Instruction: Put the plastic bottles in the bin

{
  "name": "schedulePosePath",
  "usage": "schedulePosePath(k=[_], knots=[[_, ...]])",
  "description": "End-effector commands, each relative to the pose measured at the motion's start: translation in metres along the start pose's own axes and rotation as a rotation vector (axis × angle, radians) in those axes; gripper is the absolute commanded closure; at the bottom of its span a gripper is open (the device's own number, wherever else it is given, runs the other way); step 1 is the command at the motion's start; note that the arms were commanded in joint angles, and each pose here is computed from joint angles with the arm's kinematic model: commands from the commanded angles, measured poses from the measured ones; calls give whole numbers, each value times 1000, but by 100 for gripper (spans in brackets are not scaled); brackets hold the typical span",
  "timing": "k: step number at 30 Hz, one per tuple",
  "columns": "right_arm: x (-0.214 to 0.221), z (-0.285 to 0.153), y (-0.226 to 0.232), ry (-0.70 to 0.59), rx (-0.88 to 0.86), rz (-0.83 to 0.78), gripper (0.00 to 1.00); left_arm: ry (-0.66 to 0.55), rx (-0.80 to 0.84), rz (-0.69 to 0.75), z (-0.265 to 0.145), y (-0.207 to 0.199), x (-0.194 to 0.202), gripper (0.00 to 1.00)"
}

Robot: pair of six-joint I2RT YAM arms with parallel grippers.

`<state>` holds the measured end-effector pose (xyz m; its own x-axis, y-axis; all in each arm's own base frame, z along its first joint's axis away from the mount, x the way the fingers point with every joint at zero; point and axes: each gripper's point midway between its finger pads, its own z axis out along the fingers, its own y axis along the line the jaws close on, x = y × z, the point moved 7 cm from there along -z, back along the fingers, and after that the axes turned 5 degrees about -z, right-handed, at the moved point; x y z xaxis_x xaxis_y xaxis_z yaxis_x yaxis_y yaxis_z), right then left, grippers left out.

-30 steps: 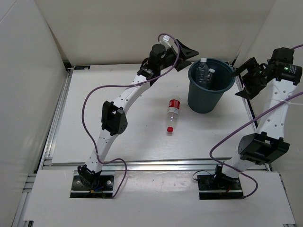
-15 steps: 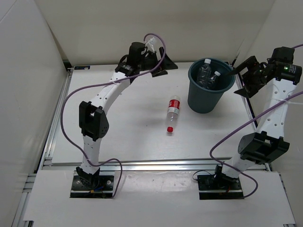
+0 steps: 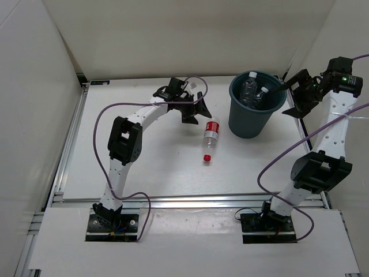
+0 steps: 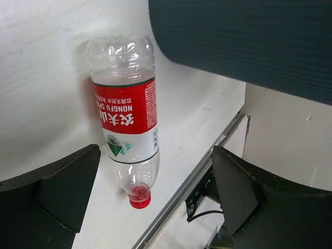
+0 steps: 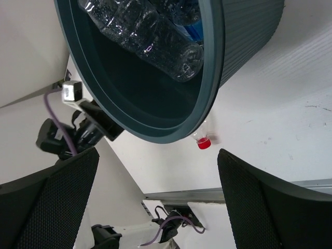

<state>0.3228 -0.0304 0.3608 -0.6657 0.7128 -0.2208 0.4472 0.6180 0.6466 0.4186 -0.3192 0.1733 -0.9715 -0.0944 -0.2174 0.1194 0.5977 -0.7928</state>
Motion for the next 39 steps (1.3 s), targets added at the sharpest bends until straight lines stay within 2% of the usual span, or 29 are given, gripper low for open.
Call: schedulePosePath(k=[1, 9, 16, 20, 21, 24, 27, 30, 33, 35, 36, 39], knots=[[-6, -9, 11, -30, -58, -39, 1, 43, 53, 43, 1, -13, 4, 1], [-6, -6, 9, -11, -57, -38, 1, 93, -20, 104, 32, -6, 20, 1], [-6, -4, 8, 6, -57, -29, 1, 84, -104, 120, 53, 14, 16, 1], [-5, -2, 6, 13, -53, -33, 1, 125, -130, 138, 70, 19, 22, 1], [-5, -2, 6, 13, -53, -33, 1, 147, -127, 135, 79, 23, 27, 4], [-4, 0, 5, 21, -48, -28, 1, 165, -130, 123, 81, 28, 30, 26], [-3, 2, 2, 30, -43, -21, 1, 184, -130, 112, 81, 30, 34, 43], [-4, 5, 2, 41, -47, -16, 1, 121, -153, 119, 60, 26, 15, 46], [-5, 5, 3, 35, -51, -12, 1, -26, -165, 105, 16, 7, -20, 52], [-5, 7, 1, 42, -46, -6, 1, -152, -103, 125, -23, -29, -46, 57], [-6, 7, 2, 36, -50, -2, 1, -208, -52, 88, -41, -42, -60, 57], [-5, 11, 0, 49, -52, 5, 3, -383, 173, 153, -87, -108, -90, 55]])
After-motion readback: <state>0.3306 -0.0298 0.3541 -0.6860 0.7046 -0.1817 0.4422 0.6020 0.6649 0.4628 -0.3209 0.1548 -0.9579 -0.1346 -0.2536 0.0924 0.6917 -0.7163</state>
